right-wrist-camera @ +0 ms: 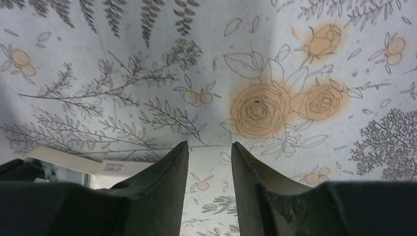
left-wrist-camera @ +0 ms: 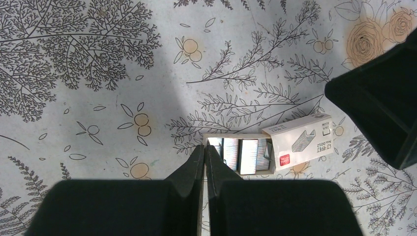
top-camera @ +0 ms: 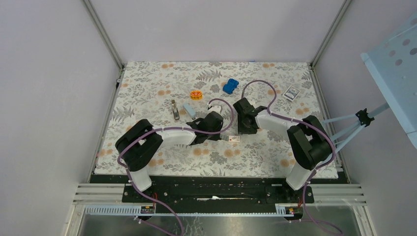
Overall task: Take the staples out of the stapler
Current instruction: Close the staple box at the center of the board.
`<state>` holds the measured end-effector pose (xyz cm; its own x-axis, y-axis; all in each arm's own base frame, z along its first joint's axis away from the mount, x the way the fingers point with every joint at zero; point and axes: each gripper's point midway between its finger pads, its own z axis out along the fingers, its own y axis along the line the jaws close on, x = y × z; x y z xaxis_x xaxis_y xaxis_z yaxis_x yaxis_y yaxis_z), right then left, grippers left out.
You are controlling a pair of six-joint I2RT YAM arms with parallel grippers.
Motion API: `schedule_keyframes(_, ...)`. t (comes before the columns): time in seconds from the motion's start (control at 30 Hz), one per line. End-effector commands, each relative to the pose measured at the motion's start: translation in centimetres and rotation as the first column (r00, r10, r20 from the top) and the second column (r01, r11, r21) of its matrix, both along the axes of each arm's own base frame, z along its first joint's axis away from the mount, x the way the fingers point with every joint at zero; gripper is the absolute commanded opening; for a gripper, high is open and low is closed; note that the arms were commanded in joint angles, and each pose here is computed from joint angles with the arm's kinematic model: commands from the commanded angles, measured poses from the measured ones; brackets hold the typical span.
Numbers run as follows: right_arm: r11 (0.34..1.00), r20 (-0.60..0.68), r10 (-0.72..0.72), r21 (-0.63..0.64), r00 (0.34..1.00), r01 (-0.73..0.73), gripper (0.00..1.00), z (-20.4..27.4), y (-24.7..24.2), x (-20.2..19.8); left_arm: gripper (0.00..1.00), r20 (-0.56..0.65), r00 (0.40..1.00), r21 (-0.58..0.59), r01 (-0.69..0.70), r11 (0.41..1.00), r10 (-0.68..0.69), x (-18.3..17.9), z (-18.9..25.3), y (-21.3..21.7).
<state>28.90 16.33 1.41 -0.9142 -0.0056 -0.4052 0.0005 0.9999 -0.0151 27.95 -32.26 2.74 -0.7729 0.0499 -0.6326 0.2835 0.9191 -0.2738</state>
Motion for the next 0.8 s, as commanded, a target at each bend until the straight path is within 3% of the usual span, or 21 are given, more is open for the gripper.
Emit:
schedule_keyframes(0.0, 0.999, 0.030, -0.013, 0.038, 0.999, 0.011, 0.45, 0.5, 1.3, 1.8, 0.04, 0.044, 0.999, -0.038, -0.010, 0.999, 0.011, 1.2, 1.7, -1.4)
schedule_keyframes(0.23, 0.991, -0.014, 0.063, 0.123, 0.998, -0.061, 0.45, 0.0, 2.9, 0.6, 0.04, 0.042, 0.999, -0.037, -0.010, 0.999, 0.012, 1.2, 1.6, -1.5)
schedule_keyframes(0.77, 0.981, -0.070, 0.109, 0.171, 0.992, -0.096, 0.43, -0.9, 3.6, -1.3, 0.03, 0.045, 0.999, -0.034, -0.021, 0.999, 0.023, 1.5, 1.5, -1.5)
